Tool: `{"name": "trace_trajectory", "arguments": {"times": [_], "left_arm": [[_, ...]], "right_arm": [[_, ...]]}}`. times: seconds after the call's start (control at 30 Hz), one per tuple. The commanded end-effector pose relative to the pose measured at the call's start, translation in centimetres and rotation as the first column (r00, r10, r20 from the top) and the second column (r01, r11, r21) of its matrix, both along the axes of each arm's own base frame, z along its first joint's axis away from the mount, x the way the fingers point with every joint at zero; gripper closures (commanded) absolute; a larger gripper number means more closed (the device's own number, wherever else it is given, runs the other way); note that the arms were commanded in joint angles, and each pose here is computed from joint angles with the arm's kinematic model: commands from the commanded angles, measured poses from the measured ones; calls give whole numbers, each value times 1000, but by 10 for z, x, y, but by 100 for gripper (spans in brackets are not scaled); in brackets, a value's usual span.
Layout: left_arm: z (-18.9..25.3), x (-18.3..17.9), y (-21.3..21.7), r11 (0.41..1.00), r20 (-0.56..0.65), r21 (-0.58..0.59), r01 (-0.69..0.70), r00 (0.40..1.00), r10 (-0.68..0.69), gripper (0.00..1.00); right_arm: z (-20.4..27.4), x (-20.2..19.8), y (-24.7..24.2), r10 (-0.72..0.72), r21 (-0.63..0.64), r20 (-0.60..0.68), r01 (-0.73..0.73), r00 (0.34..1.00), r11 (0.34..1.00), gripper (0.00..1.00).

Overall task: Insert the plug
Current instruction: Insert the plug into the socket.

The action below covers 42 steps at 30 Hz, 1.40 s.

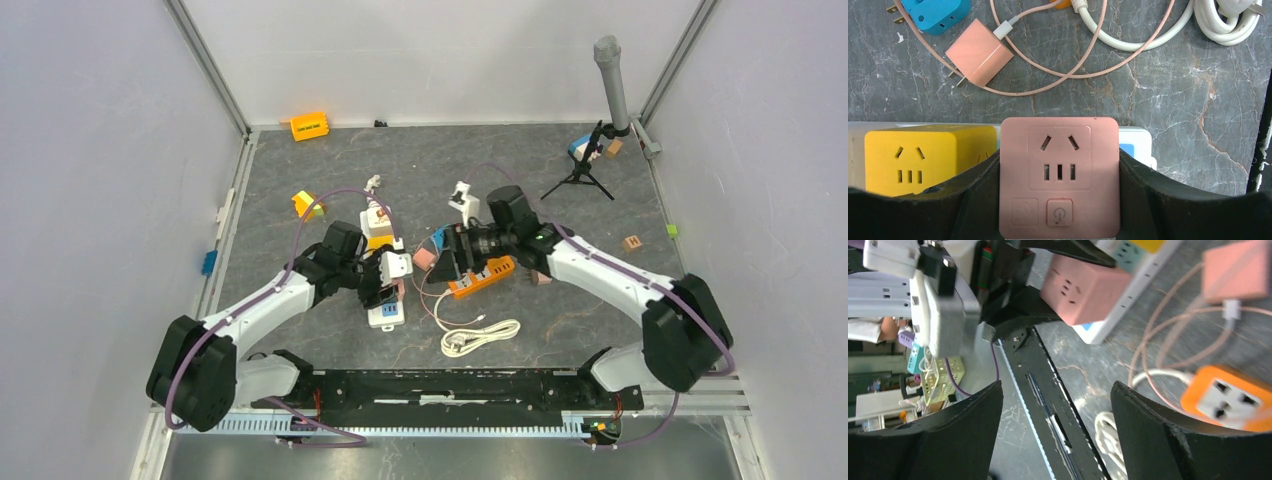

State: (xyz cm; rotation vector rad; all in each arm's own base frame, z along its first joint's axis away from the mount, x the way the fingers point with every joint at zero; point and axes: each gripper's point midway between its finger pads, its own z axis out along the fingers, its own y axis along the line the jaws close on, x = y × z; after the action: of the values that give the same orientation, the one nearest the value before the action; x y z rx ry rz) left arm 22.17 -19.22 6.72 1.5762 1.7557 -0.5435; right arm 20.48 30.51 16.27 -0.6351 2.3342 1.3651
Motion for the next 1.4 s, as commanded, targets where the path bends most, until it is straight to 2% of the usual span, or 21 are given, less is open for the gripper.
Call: {"name": "trace_trajectory", "arguments": {"times": [0.0, 0.17, 0.4, 0.77, 0.83, 0.97, 1.03, 1.1, 1.23, 1.27, 1.3, 1.37], "left_arm": [[-35, -18, 26, 989, -93, 149, 17, 996, -4, 98], [-37, -19, 22, 991, -114, 130, 16, 993, -1, 98], [-41, -21, 26, 991, -102, 132, 0, 995, 14, 98], [-41, -17, 26, 991, -102, 132, -28, 994, 42, 98], [-39, -14, 26, 990, -93, 132, -41, 994, 54, 89], [-29, -5, 26, 989, -59, 127, -79, 994, 87, 56], [-21, 0, 26, 989, -32, 112, -100, 994, 104, 47], [-10, 4, 24, 988, -10, 89, -123, 992, 124, 44], [13, 8, 20, 988, 30, 32, -152, 988, 151, 23], [19, 9, 20, 987, 43, 18, -161, 986, 160, 10], [25, 10, 20, 986, 55, 8, -169, 984, 169, 1], [40, 14, 21, 980, 86, -20, -196, 977, 197, 0]], "right_arm": [[17, 5, 44, 47, 85, 31, -49, 998, 995, 19], [5, 21, 71, 32, 96, 6, -32, 999, 995, 22], [-28, 41, 96, 7, 54, -43, -5, 999, 999, 32], [-77, 15, 106, 93, -65, -69, -97, 993, 993, 35], [-89, 7, 103, 104, -115, -78, -113, 992, 987, 36], [-109, 3, 99, 111, -184, -75, -123, 991, 975, 43], [-119, 6, 97, 113, -233, -58, -124, 992, 965, 48], [-130, 8, 93, 116, -292, -42, -123, 992, 949, 50], [-149, 10, 84, 115, -382, -22, -115, 993, 917, 51], [-154, 9, 81, 115, -401, -19, -113, 993, 909, 52], [-159, 8, 76, 115, -417, -20, -113, 993, 902, 52], [-167, 6, 68, 116, -447, -13, -109, 993, 888, 53]]}}
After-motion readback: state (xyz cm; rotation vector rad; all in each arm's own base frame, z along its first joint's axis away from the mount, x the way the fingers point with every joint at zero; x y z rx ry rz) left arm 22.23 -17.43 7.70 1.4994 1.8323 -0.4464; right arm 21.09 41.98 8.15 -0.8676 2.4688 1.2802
